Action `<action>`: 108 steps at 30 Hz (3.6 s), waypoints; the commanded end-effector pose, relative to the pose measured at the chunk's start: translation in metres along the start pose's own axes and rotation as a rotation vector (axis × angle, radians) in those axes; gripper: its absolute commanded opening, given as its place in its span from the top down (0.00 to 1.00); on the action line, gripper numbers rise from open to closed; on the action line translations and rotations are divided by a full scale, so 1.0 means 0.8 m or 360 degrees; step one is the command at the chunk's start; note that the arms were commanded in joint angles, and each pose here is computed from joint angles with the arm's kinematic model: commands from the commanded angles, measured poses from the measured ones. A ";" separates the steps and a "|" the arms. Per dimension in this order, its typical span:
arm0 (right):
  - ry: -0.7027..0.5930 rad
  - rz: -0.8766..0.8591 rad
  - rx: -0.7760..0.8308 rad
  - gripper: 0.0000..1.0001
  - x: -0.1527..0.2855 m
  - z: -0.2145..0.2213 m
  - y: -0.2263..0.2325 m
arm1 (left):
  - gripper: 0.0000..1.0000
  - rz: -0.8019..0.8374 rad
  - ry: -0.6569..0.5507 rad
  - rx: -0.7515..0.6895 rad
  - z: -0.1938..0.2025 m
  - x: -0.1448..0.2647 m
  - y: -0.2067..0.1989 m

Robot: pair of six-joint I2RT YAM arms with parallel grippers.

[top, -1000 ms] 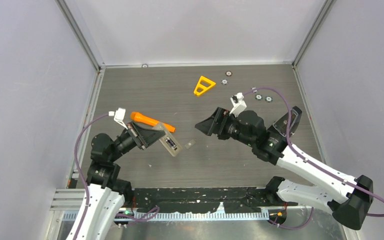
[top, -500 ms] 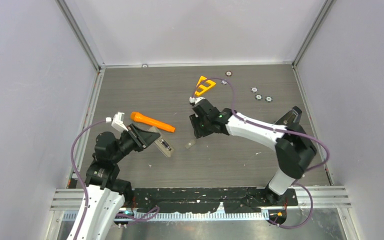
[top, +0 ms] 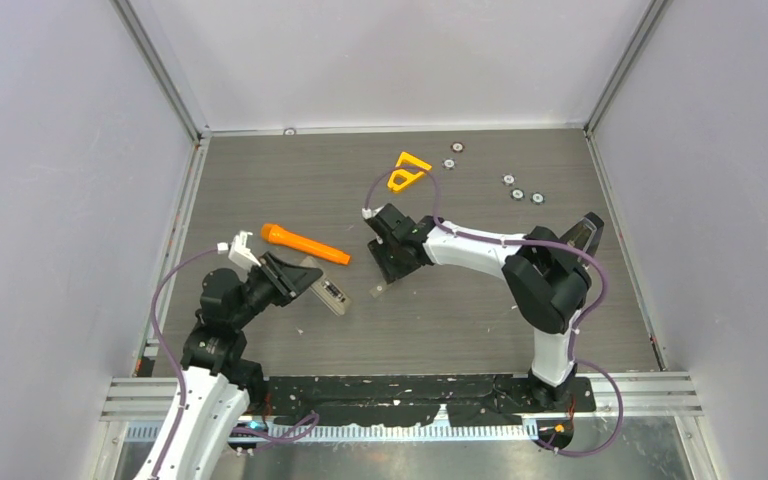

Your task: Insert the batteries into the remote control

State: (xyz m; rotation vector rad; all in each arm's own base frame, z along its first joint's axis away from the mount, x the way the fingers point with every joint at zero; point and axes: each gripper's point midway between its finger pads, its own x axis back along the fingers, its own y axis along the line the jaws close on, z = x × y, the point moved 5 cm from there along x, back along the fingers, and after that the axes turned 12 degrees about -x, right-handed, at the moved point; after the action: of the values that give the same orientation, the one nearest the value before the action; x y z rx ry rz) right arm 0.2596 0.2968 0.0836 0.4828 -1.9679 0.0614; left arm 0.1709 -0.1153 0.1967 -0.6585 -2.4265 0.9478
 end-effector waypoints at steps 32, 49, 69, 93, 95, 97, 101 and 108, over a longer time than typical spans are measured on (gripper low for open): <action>-0.0212 0.0092 -0.0168 0.95 0.017 -0.013 -0.020 | 1.00 0.0093 -0.0196 -0.0004 -0.013 -0.024 0.007; -0.0655 0.0338 -0.0823 0.95 0.128 0.007 -0.100 | 1.00 -0.0210 -0.0383 0.0150 0.020 -0.136 -0.022; -0.0706 0.0252 -0.0881 0.94 0.157 0.018 -0.106 | 0.86 -0.0502 -0.0366 0.0505 0.096 -0.185 0.023; -0.0640 0.0113 -0.0882 0.95 0.151 0.013 -0.087 | 0.15 -0.0782 0.0041 0.0648 0.170 -0.124 0.080; -0.0632 0.0077 -0.0869 0.95 0.155 0.011 -0.083 | 0.12 -0.0866 0.0151 0.0670 0.180 -0.111 0.083; -0.0632 0.0057 -0.0858 0.94 0.159 0.009 -0.081 | 0.08 -0.0953 0.0232 0.0676 0.184 -0.098 0.084; -0.0636 0.0018 -0.0843 0.94 0.168 0.004 -0.076 | 0.05 -0.1112 0.0323 0.0648 0.184 -0.072 0.088; -0.0614 -0.0074 -0.0797 0.94 0.179 0.000 -0.065 | 0.02 -0.1073 0.0408 0.0554 0.177 -0.047 0.078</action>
State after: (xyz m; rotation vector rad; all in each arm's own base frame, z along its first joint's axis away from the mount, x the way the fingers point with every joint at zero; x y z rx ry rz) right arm 0.2242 0.1979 0.1744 0.1290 -2.2188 -0.5330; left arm 0.1723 -0.1967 0.0822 0.0471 -2.0047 1.1795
